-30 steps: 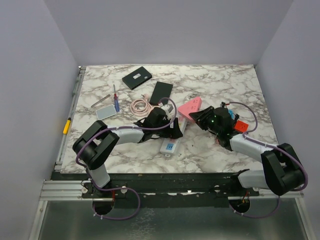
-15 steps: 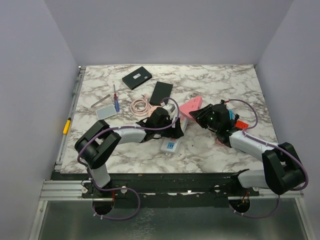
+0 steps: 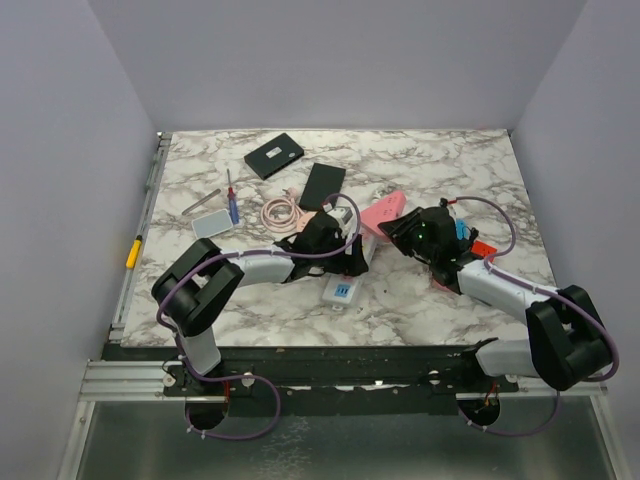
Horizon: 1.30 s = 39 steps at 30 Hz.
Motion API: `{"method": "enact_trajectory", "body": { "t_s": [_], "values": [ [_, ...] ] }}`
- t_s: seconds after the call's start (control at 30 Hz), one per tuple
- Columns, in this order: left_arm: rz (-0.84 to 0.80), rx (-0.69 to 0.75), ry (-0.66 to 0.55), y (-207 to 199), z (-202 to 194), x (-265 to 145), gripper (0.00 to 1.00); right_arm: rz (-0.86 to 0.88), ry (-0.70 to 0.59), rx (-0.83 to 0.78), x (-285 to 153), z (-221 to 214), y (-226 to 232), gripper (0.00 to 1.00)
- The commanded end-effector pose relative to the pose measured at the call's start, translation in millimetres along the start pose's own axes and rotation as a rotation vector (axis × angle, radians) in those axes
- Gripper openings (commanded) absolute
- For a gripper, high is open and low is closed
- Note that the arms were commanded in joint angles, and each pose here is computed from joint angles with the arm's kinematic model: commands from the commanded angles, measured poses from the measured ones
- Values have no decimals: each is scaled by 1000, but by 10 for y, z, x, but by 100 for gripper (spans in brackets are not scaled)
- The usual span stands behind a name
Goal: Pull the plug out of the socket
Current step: Remove the socket from the socket.
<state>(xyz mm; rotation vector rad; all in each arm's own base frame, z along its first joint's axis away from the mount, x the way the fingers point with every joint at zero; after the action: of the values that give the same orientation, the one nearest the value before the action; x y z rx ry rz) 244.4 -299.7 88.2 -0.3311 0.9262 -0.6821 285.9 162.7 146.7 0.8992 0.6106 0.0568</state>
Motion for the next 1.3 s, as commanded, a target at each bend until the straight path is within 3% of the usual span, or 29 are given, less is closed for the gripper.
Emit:
{"method": "enact_trajectory", "body": {
  "t_s": [0.0, 0.7, 1.27],
  "values": [
    [132, -34, 240, 363, -526, -33, 0, -81, -76, -4, -15, 67, -141, 0],
    [-49, -227, 175, 432, -307, -213, 0, -119, -36, 25, -45, -88, -374, 0],
    [154, -95, 247, 671, -610, -199, 0, -131, -60, 7, 26, 71, -149, 0]
  ]
}}
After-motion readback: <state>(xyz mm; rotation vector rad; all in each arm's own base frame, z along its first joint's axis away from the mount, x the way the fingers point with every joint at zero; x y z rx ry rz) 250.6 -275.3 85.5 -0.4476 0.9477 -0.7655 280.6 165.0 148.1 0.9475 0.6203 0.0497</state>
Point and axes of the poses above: each gripper's point midway between its finger pads, its own x axis out along the fingers, its own y axis along the line the jaws close on, z = x × y, the point moved 7 cm from there along -x, back along the fingers, and after that the axes turned 3 degrees about -x, right-handed, at the moved point
